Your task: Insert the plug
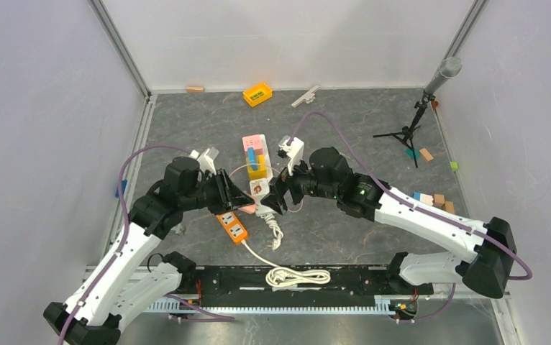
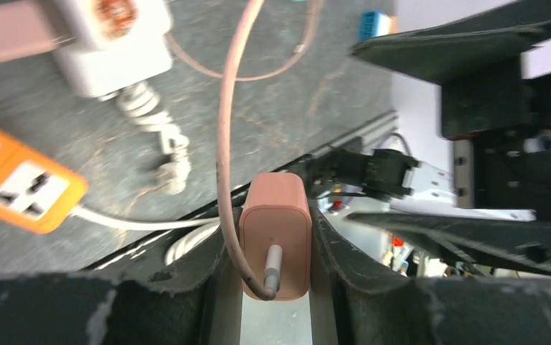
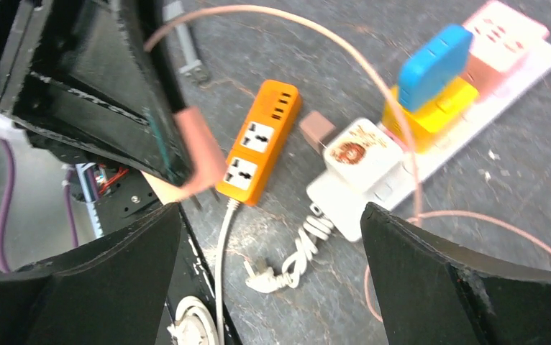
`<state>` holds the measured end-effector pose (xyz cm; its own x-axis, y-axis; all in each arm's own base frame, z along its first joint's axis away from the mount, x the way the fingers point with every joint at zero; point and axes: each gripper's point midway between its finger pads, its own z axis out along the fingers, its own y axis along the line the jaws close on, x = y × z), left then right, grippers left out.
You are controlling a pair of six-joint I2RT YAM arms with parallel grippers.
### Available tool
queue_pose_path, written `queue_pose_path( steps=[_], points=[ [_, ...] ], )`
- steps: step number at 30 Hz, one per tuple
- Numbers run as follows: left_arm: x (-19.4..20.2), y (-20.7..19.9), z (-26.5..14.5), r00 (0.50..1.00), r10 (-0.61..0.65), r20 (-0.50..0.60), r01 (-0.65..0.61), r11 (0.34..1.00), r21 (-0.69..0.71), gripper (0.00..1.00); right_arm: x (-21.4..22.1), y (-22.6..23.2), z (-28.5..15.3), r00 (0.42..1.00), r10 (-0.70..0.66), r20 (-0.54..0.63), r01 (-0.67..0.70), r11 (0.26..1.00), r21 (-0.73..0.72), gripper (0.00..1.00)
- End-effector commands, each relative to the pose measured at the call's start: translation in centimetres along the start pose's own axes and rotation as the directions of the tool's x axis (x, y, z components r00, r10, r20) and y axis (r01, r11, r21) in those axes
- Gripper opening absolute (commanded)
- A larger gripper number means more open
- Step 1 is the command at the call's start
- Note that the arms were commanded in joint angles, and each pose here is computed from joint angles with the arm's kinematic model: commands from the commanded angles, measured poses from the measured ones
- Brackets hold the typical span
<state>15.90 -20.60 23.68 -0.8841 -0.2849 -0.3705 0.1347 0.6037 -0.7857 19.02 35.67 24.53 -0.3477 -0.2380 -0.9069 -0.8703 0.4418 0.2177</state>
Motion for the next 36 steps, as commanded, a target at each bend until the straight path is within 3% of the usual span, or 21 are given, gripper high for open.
queue_pose_path(
  steps=[1, 6, 11, 15, 20, 29, 36],
  points=[
    [0.8, 6.6, -0.2, 0.997, -0.061, 0.05, 0.073, 0.954, -0.291, 0.02, 0.2, -1.4, -1.0, 0.995, 0.09, 0.049, -0.093, 0.994, 0.063, 0.98],
    [0.2, 12.8, -1.7, 0.984, -0.064, 0.167, 0.148, 0.816, -0.559, 0.02, 1.9, -1.6, -1.2, 0.99, 0.138, 0.036, -0.14, 0.988, 0.063, 0.98],
    [-1.2, 15.3, -2.5, 0.964, -0.017, 0.265, 0.193, 0.732, -0.654, 0.02, 2.8, -1.6, -1.0, 0.987, 0.157, 0.019, -0.158, 0.986, 0.059, 0.98],
    [-1.7, 17.1, -2.3, 0.962, 0.0, 0.274, 0.204, 0.667, -0.716, 0.02, 3.3, -1.6, -0.7, 0.986, 0.166, 0.005, -0.166, 0.984, 0.058, 0.98],
    [-1.8, 18.5, -1.3, 0.959, -0.011, 0.283, 0.229, 0.618, -0.752, 0.02, 4.1, -1.7, -0.4, 0.985, 0.174, -0.017, -0.173, 0.983, 0.059, 0.98],
    [-1.0, 19.1, 0.1, 0.953, -0.026, 0.301, 0.255, 0.607, -0.753, 0.02, 5.1, -1.8, -0.1, 0.982, 0.187, -0.04, -0.184, 0.981, 0.061, 0.98],
    [-0.5, 19.5, 0.8, 0.951, 0.016, 0.308, 0.246, 0.563, -0.789, 0.02, 5.5, -1.8, 0.2, 0.98, 0.193, -0.051, -0.19, 0.98, 0.059, 0.98]
  ],
)
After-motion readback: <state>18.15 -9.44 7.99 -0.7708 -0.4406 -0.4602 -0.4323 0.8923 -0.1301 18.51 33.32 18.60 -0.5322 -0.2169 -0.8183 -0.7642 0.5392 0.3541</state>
